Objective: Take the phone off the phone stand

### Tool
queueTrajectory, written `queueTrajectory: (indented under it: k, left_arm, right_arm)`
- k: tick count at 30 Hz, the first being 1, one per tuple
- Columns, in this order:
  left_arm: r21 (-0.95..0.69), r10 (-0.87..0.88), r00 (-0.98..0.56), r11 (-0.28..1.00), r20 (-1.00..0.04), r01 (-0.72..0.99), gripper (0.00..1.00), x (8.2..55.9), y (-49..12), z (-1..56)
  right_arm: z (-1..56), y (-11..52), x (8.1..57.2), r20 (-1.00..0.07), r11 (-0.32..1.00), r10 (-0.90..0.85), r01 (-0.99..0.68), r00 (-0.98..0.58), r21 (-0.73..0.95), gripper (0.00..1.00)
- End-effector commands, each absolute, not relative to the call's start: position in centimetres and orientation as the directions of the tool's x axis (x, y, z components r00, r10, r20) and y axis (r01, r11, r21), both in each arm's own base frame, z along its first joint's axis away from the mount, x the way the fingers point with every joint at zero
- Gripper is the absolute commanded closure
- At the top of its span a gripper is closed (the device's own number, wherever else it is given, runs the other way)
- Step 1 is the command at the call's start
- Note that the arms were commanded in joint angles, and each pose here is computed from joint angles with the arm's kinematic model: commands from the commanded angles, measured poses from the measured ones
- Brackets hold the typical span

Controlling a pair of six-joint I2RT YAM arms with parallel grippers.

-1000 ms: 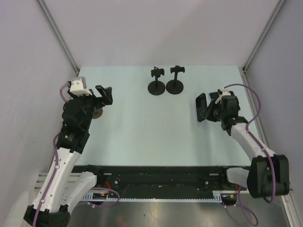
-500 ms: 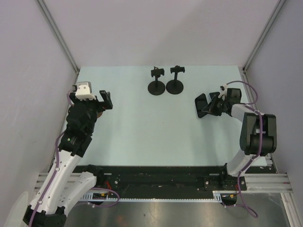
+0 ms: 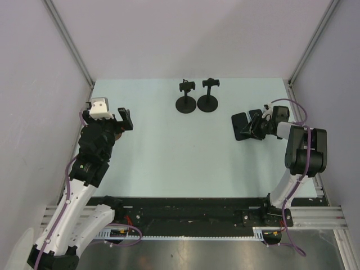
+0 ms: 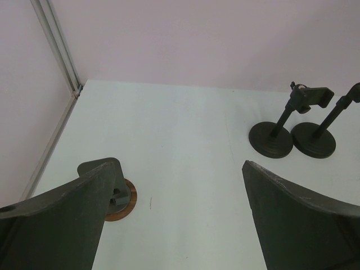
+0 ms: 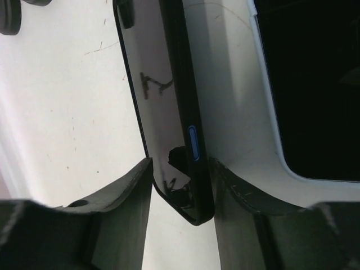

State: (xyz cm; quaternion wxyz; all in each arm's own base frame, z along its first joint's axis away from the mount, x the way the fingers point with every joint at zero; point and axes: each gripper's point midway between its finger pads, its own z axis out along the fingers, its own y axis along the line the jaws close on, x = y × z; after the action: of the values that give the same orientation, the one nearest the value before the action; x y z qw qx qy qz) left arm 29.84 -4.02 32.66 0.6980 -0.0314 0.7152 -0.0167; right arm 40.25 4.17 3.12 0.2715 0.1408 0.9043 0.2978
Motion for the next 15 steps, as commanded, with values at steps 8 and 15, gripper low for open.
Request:
queueTrajectory:
  k: [8, 15]
  left_arm:
    - [-0.044, -0.044, 0.004, 0.999, -0.999, -0.027, 0.00, 29.9, -3.9, 33.2]
    - [-0.046, -0.046, 0.001, 0.999, -0.999, -0.021, 0.00, 30.0, -4.0, 33.1]
  right_arm:
    - [4.3, 1.7, 41.4, -0.537, 0.920, 0.312, 0.109, -0.784, 0.376, 0.20]
    - [5.4, 1.7, 41.4, -0.603, 0.984, 0.169, 0.094, -0.780, 0.155, 0.04]
